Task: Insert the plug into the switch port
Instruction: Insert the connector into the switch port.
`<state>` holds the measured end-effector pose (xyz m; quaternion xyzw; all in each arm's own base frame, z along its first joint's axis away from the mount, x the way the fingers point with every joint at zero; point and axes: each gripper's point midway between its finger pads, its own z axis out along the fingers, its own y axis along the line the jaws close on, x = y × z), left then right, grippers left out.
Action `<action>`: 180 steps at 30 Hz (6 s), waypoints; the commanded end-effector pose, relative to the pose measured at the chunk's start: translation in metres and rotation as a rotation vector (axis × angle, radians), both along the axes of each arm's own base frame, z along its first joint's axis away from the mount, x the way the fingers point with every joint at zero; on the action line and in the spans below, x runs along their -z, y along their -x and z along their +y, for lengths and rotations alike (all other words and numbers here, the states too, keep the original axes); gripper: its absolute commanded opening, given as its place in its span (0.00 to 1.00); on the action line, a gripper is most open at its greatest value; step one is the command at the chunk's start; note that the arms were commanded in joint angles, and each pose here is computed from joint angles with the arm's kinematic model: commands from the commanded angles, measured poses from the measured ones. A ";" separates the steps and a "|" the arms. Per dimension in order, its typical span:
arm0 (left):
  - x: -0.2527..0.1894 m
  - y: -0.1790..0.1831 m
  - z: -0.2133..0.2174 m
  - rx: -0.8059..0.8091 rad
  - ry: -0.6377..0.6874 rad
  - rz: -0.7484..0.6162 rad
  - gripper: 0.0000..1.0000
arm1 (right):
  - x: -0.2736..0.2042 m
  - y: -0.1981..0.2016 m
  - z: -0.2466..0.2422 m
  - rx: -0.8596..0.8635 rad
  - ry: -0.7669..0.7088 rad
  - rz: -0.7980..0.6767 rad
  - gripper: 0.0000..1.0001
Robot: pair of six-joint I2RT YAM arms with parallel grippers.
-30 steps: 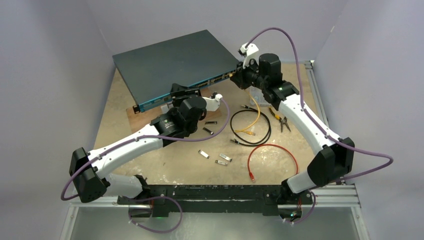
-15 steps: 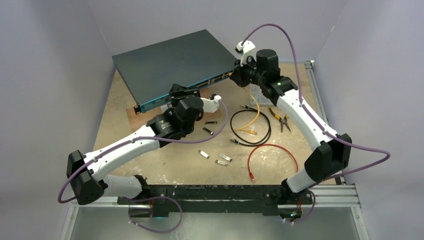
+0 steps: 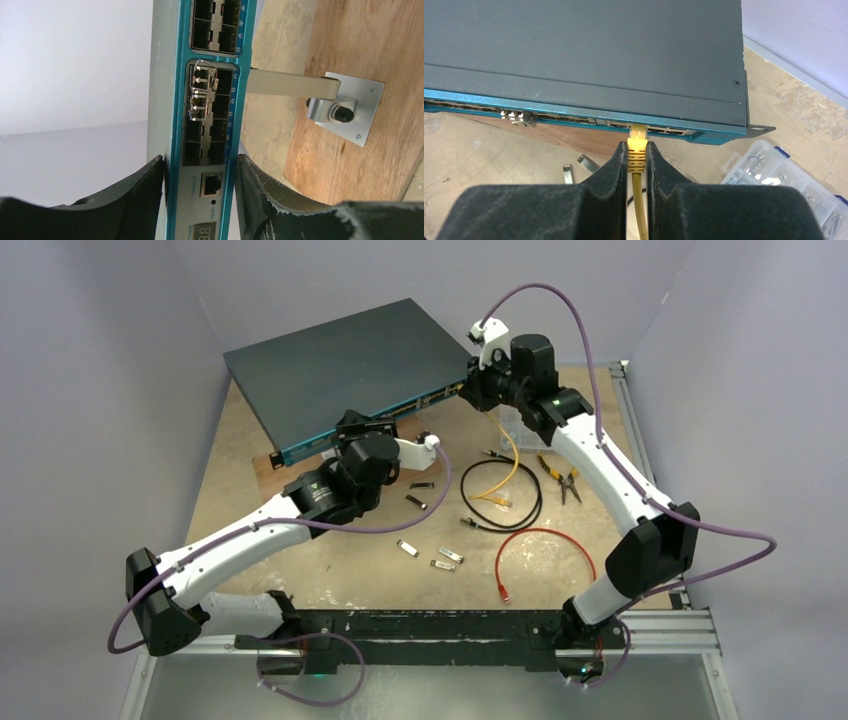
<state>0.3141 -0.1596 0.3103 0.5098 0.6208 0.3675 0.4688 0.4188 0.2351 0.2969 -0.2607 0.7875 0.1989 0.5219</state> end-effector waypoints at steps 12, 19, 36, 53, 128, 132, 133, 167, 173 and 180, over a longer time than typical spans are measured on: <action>0.008 0.016 0.014 -0.020 0.034 0.048 0.00 | -0.047 -0.030 0.034 -0.087 -0.072 -0.184 0.00; 0.007 0.016 0.014 -0.019 0.037 0.050 0.00 | -0.056 -0.032 0.029 -0.063 -0.068 -0.208 0.00; 0.007 0.017 0.014 -0.015 0.041 0.052 0.00 | -0.044 -0.045 0.033 -0.048 -0.071 -0.234 0.00; 0.007 0.016 0.014 -0.017 0.043 0.050 0.00 | -0.082 -0.017 0.019 -0.030 -0.101 -0.238 0.36; 0.005 0.020 0.014 0.000 0.062 0.056 0.00 | -0.053 -0.040 0.027 -0.027 -0.013 -0.077 0.00; 0.005 0.020 0.015 0.000 0.062 0.056 0.00 | -0.063 -0.042 0.025 -0.013 -0.009 -0.089 0.00; 0.006 0.020 0.014 0.001 0.060 0.058 0.00 | -0.067 -0.041 0.024 -0.013 -0.016 -0.100 0.00; 0.008 0.018 0.012 0.001 0.058 0.061 0.00 | -0.065 0.000 0.005 0.002 -0.058 -0.116 0.46; 0.005 0.017 0.011 0.000 0.068 0.057 0.01 | -0.061 0.021 -0.015 0.053 -0.035 -0.113 0.55; -0.021 0.017 0.001 0.017 0.163 0.027 0.27 | -0.083 0.062 -0.042 0.086 -0.057 -0.190 0.70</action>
